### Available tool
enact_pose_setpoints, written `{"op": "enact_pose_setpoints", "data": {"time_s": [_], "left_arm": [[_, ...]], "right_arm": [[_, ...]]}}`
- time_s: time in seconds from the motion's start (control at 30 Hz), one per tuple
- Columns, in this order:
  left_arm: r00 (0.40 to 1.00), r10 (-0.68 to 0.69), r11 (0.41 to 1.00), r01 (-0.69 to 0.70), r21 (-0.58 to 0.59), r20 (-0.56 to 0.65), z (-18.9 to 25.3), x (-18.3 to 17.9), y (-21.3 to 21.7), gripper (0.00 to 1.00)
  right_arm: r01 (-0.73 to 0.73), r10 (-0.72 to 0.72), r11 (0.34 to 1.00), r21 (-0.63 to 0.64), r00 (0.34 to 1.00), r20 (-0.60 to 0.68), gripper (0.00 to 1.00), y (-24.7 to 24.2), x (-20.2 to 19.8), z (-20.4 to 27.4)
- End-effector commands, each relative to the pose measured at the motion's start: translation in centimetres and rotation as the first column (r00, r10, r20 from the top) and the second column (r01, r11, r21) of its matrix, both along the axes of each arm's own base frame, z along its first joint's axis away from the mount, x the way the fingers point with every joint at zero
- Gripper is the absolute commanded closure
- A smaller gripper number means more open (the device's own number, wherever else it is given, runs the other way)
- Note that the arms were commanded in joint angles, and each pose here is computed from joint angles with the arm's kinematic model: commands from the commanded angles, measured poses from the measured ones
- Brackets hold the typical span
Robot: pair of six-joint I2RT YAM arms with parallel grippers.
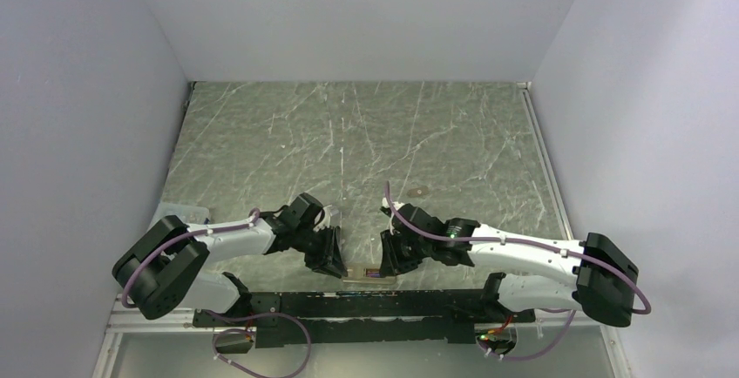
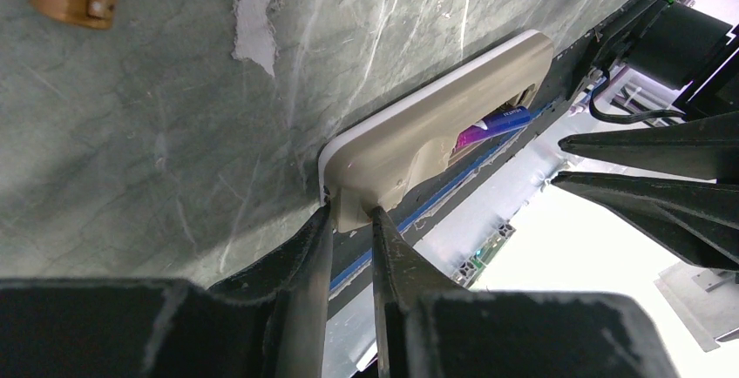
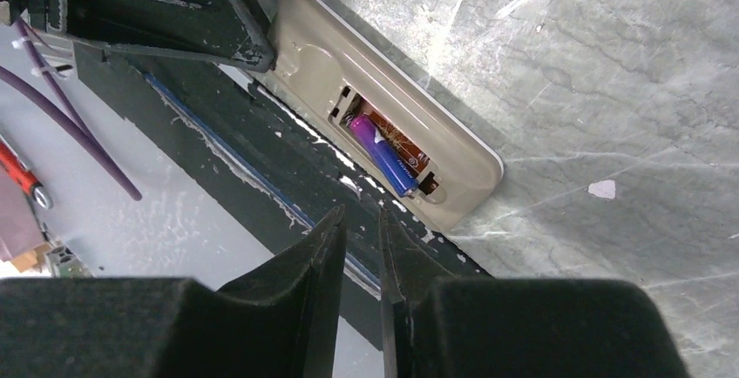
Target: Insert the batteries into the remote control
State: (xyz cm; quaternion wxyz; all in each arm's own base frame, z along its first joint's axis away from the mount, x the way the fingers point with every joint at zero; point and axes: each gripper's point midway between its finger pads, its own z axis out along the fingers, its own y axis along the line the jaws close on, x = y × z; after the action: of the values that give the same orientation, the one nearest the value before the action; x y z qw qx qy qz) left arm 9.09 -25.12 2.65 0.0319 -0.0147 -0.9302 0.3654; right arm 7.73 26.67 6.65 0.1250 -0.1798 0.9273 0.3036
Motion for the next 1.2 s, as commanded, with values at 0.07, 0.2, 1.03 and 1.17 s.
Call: {"op": "enact_pose_setpoints", "data": {"time_s": [0.07, 0.2, 1.03, 1.17], "left_arm": [[1.000, 0.016, 0.997, -0.017, 0.071, 0.020, -1.6, 0.2, 0.7, 0.75], [1.000, 0.017, 0.997, -0.018, 0.071, 0.017, -1.6, 0.1, 0.7, 0.75], [1.000, 0.014, 0.997, -0.015, 0.072, 0.020, -1.5, 0.0, 0.7, 0.76], [1.000, 0.015, 0.997, -0.016, 0.071, 0.021, -1.6, 0.0, 0.7, 0.76]], "right_arm": [[0.043, -0.043, 0.999, 0.019, 0.999, -0.019, 0.78, 0.3, 0.2, 0.4], [0.059, -0.059, 0.998, -0.002, 0.998, -0.035, 0.79, 0.1, 0.1, -0.1], [0.113, -0.117, 0.991, -0.072, 0.991, -0.067, 0.80, -0.4, 0.3, -2.0], [0.110, -0.114, 0.992, -0.069, 0.991, -0.073, 0.81, -0.2, 0.3, -2.0]]}}
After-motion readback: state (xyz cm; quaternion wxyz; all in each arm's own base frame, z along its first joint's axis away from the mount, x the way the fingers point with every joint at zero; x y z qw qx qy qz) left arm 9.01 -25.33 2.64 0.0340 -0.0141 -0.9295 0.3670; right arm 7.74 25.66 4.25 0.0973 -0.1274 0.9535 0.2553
